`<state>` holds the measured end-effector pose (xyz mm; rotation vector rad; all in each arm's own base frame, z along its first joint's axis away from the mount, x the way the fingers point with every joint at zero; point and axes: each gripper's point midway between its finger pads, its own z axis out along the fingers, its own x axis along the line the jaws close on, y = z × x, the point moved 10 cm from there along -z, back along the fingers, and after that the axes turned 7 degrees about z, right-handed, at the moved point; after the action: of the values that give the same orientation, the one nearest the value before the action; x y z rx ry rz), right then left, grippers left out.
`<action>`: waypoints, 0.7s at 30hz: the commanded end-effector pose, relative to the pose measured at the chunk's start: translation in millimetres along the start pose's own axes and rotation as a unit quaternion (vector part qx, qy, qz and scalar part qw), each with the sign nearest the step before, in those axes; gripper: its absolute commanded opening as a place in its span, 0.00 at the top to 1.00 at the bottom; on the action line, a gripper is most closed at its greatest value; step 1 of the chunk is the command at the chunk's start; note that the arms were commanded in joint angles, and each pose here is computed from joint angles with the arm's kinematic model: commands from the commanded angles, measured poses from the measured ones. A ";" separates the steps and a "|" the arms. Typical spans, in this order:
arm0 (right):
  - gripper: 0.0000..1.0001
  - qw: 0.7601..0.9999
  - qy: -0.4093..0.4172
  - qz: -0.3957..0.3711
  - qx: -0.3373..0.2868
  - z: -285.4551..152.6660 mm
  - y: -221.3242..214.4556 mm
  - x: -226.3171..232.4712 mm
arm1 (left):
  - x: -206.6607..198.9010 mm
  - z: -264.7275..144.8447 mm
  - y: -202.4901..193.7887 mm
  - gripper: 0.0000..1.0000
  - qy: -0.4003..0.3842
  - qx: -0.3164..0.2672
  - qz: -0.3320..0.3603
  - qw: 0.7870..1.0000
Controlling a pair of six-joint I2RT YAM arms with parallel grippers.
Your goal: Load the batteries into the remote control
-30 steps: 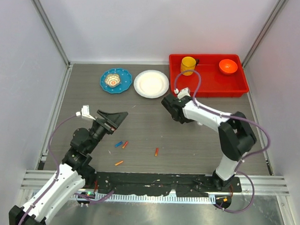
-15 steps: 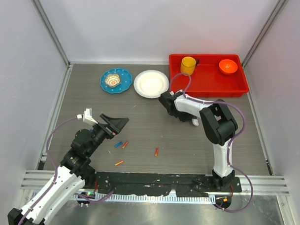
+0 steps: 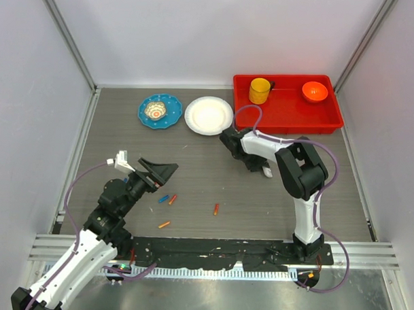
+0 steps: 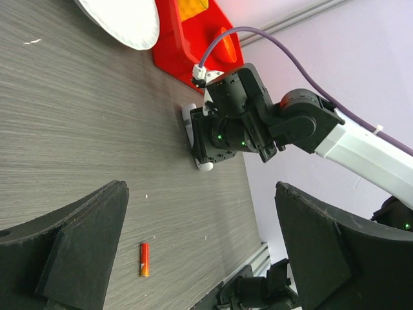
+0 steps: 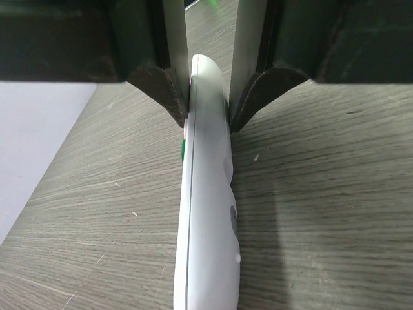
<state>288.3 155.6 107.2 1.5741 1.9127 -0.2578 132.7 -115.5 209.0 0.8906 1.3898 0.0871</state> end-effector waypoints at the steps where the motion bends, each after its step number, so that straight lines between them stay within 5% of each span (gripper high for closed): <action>1: 0.72 0.999 0.030 -0.009 0.018 1.2 -8.5 11.7 | -3.2 -1.6 -0.5 0.00 -0.020 0.002 0.000 1.000; 6: 0.58 0.998 0.062 -0.008 0.011 -9.4 -11.4 19.9 | -1.2 -2.1 -3.8 0.01 -0.022 0.013 -0.001 1.000; 17: 0.47 0.990 0.138 0.024 -0.023 -47.3 -8.0 29.8 | 1.8 -2.9 -7.6 0.00 -0.022 0.024 -0.002 0.999; 21: 0.32 0.977 0.194 0.060 -0.060 -84.8 -2.1 9.6 | 5.0 -2.9 -7.8 0.00 -0.008 0.023 0.007 1.000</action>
<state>260.5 192.4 121.7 1.6295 2.0681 -0.0741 128.6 -117.4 199.1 0.9263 1.3930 0.0424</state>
